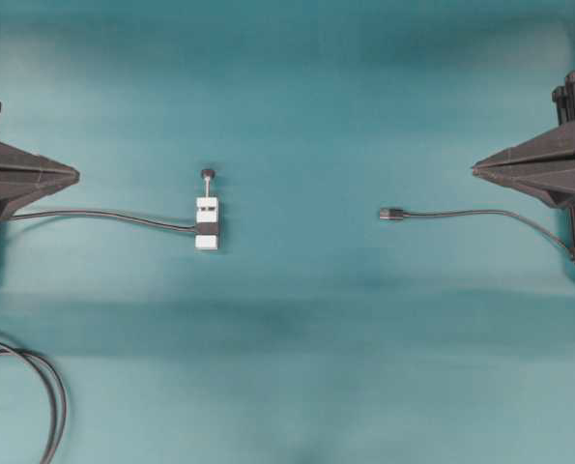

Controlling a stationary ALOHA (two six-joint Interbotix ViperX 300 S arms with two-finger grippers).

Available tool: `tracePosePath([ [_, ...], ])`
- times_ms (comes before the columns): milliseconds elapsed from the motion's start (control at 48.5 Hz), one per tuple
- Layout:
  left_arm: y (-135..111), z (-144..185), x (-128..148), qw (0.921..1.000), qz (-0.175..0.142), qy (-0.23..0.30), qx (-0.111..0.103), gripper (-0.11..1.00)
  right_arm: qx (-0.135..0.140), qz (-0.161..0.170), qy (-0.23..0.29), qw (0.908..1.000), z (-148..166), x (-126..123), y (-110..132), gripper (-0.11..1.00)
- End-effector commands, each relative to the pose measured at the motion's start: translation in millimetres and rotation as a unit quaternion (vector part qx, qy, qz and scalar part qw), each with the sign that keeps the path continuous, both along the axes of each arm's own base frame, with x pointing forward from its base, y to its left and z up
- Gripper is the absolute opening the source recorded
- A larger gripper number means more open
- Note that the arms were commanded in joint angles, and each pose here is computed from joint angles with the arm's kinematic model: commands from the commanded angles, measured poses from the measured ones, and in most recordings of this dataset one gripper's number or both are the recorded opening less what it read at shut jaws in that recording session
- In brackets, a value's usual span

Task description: Insert the USB cable into the female connector supported by the left arm.

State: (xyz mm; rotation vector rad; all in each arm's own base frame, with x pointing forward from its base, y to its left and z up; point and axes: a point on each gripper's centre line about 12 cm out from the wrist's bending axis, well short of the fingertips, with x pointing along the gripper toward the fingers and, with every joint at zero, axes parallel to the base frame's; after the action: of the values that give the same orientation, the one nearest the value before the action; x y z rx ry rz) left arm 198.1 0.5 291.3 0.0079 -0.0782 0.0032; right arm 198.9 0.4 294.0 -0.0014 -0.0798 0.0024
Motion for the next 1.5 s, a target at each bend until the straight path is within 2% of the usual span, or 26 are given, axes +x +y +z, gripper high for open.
tracePosePath([
  [0,-5,-1,0,0.9999,-0.013,-0.008,-0.001,0.01,0.0,0.0,0.0,1.0,-1,1,0,0.0],
  [62,-7,-2,-1,0.9998,-0.019,-0.005,-0.002,0.04,-0.001,0.0,0.001,1.0,-2,0,0,0.01],
  [185,-9,-2,1,0.9997,-0.024,0.007,-0.003,0.0,-0.001,0.0,0.013,0.9999,-6,1,0,0.01],
  [309,-10,-6,10,0.9979,-0.024,0.061,-0.003,0.0,-0.001,0.0,0.049,0.9988,-5,3,0,0.01],
  [412,-10,-13,19,0.9923,-0.023,0.122,-0.001,0.0,0.0,0.0,0.1,0.995,-9,8,0,0.01],
  [556,-10,-32,31,0.9798,-0.022,0.199,0.003,0.0,0.001,-0.003,0.157,0.9877,-19,18,-1,0.01],
  [721,-6,-44,37,0.9753,-0.013,0.221,0.001,0.04,0.005,-0.005,0.197,0.9803,-37,31,-2,0.01],
  [803,-5,-50,38,0.9724,-0.01,0.233,0.0,0.12,0.014,-0.007,0.215,0.9764,-45,37,-3,0.01],
  [865,-4,-56,38,0.969,-0.009,0.247,0.0,0.24,0.022,-0.012,0.226,0.9737,-50,40,-4,0.01],
  [1051,-4,-70,39,0.9608,-0.01,0.277,0.003,0.78,0.03,-0.029,0.247,0.9682,-60,46,-12,0.01],
  [1092,-4,-73,38,0.9597,-0.01,0.281,0.006,0.85,0.032,-0.032,0.249,0.9675,-61,46,-14,0.01],
  [1174,-4,-79,37,0.958,-0.013,0.286,0.019,0.84,0.034,-0.038,0.25,0.9669,-62,47,-17,0.01],
  [1360,-3,-92,33,0.9546,-0.024,0.286,0.079,0.84,0.035,-0.04,0.266,0.9624,-70,48,-18,0.01],
  [1422,-1,-96,32,0.9544,-0.022,0.285,0.088,0.84,0.036,-0.04,0.278,0.959,-76,50,-18,0.01],
  [1483,2,-98,32,0.9558,-0.015,0.281,0.086,0.84,0.035,-0.04,0.29,0.9556,-82,53,-18,0.01],
])
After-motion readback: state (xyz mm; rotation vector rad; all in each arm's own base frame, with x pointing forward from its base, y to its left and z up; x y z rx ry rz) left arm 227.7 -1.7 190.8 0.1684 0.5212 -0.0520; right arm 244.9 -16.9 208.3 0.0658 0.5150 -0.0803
